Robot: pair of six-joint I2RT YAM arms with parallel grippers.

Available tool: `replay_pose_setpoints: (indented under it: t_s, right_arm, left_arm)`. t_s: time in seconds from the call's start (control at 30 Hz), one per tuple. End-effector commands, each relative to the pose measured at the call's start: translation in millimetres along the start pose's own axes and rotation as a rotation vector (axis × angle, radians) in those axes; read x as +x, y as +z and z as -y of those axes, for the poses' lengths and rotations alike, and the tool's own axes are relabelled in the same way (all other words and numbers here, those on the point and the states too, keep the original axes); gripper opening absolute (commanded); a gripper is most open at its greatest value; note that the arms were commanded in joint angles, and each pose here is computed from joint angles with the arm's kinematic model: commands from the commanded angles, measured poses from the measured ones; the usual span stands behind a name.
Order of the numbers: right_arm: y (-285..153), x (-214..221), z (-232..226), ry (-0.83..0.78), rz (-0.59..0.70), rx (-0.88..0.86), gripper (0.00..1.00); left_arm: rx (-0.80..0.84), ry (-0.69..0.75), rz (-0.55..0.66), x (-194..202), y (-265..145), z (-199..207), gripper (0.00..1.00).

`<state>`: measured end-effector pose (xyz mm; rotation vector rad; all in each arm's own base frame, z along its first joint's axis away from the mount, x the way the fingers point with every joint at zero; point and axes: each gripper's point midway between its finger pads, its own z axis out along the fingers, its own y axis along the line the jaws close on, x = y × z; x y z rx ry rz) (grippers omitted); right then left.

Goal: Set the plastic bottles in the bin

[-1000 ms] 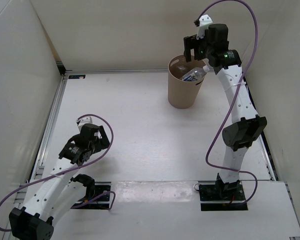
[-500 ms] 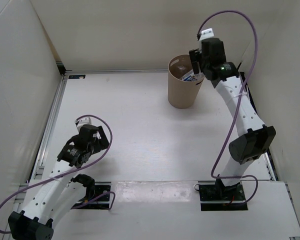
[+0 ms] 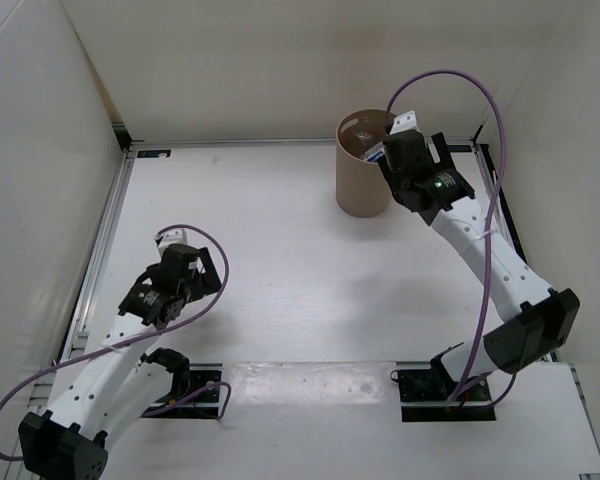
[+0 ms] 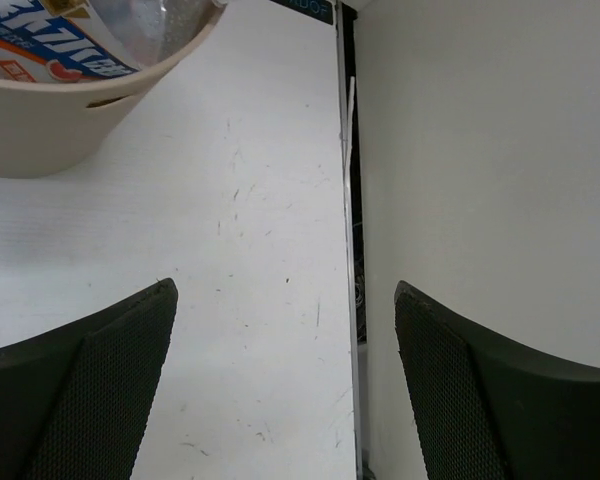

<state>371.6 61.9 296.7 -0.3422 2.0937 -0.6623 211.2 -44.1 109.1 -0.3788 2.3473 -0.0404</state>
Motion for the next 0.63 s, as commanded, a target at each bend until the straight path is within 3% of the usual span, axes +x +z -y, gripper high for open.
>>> replay_pose_setpoints:
  t_s: [0.0, 0.4, 0.6]
  right_arm:
    - [-8.9, 0.6, 10.6, 0.044, 0.025, 0.045, 0.90]
    - [-18.1, 12.5, -3.6, 0.065, 0.020, -0.017, 0.90]
    - [-16.6, 7.9, -2.6, 0.087, 0.035, -0.020, 0.90]
  left_arm:
    - [0.043, -0.018, 0.079, -22.5, -7.2, 8.8, 1.00]
    - [0.169, -0.036, 0.180, -40.9, -10.9, 30.1, 1.00]
    - [0.094, -0.075, 0.195, -43.0, -12.0, 15.9, 1.00]
